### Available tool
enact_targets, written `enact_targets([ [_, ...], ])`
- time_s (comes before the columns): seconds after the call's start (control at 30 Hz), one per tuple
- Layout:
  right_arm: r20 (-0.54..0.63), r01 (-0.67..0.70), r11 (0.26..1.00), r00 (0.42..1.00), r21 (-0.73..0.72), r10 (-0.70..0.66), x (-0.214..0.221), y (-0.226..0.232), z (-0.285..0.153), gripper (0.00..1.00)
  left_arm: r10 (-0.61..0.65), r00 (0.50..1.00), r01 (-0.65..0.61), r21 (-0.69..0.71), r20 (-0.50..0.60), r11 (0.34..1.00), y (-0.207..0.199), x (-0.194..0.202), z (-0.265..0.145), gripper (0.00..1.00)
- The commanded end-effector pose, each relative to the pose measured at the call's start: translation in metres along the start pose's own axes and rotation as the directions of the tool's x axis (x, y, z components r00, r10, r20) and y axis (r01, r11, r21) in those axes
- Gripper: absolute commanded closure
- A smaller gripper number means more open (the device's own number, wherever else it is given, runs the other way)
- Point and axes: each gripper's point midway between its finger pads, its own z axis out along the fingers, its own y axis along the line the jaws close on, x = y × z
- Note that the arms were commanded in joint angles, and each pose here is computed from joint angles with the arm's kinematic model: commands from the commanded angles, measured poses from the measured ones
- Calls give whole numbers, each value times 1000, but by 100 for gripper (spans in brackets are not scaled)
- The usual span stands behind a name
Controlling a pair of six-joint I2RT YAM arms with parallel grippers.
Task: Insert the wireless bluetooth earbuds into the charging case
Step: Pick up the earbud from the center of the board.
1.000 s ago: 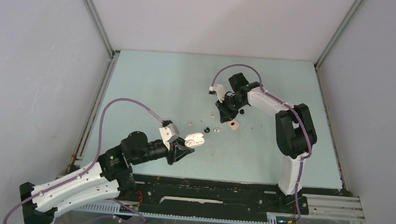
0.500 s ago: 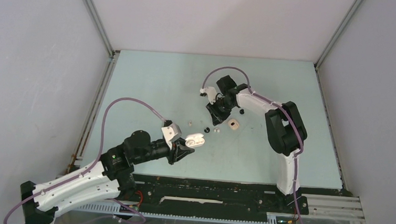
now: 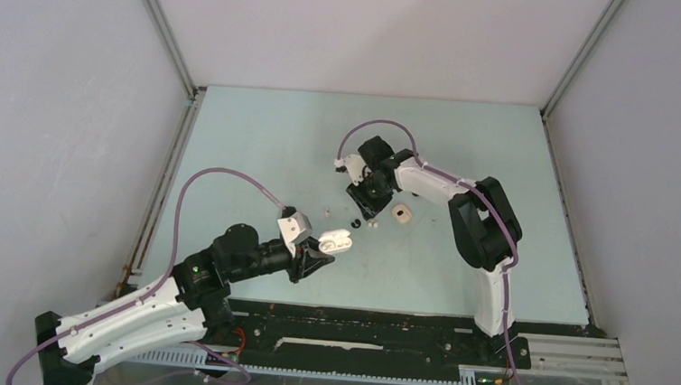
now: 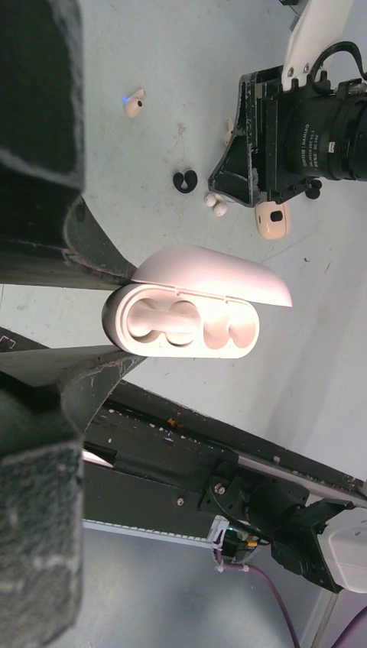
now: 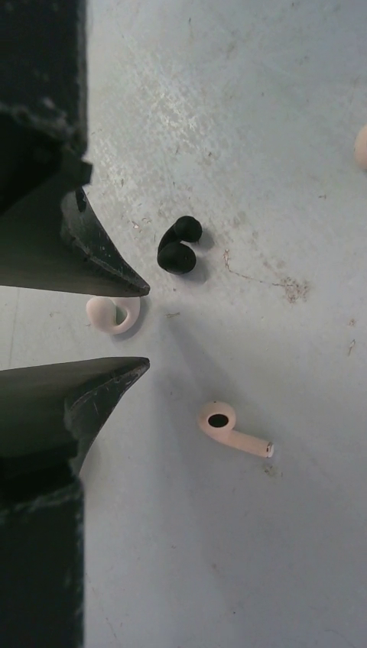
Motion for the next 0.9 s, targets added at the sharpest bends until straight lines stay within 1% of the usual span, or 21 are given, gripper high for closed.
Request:
enact_targets([
  [0.0, -5, 7, 998, 1000, 58, -7, -7, -4, 1, 62, 9, 998, -10, 12, 61, 1000, -3, -23, -3, 100],
  [0.23, -28, 20, 998, 999, 65, -19, 1, 2, -2, 61, 6, 998, -7, 15, 59, 1000, -3, -23, -3, 100],
  [0.47, -56, 5, 995, 998, 98, 0, 16, -7, -6, 61, 6, 998, -7, 20, 58, 1000, -5, -23, -3, 100],
  [0.87, -11, -52, 992, 998, 116, 54, 35, -17, -43, 61, 1, 999, -3, 33, 49, 999, -7, -22, -1, 100],
])
